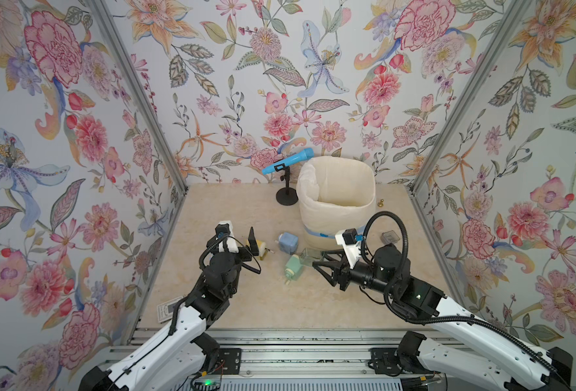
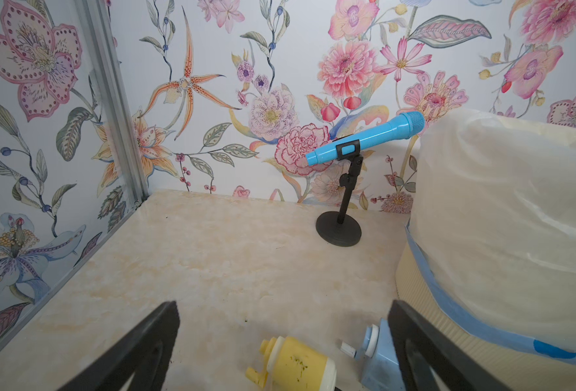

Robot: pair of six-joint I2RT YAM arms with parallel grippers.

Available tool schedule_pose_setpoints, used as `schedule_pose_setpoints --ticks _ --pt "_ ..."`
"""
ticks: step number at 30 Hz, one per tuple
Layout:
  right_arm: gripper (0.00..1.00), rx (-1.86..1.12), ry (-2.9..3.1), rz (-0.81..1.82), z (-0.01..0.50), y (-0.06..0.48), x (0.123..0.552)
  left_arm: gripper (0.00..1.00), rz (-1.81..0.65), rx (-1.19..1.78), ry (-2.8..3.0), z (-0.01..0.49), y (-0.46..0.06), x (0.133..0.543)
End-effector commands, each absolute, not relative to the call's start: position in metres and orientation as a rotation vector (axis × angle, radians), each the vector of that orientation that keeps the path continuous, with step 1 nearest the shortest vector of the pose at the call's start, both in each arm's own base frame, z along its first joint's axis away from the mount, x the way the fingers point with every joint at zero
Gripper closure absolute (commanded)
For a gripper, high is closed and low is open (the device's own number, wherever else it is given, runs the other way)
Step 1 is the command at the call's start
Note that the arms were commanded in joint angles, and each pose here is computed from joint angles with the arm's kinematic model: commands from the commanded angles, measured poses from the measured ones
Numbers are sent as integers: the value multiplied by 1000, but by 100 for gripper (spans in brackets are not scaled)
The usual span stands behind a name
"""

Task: Take out the pencil sharpener tray and clean the shavings
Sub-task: Place the container at the center of the board.

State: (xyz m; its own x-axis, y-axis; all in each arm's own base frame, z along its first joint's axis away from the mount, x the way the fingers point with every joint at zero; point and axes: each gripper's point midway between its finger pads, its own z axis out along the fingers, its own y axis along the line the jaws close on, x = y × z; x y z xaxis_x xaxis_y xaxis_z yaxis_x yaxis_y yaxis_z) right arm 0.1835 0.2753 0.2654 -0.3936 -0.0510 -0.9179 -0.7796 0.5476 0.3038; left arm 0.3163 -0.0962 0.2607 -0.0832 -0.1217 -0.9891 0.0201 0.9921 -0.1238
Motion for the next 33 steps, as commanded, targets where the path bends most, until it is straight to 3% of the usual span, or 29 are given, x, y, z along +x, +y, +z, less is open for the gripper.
schedule_pose_setpoints --ticks 1,15,25,33 --pt "61 -580 1807 687 236 245 202 0 -222 -51 1674 265 -113 330" --pt "59 -388 1834 533 136 216 233 0 -362 -123 1817 222 -126 360" --pt "59 -316 1800 459 103 241 276 0 -314 -129 1855 215 -124 366" --pt "53 -287 1781 370 71 254 279 0 -274 -114 1841 214 -116 360"
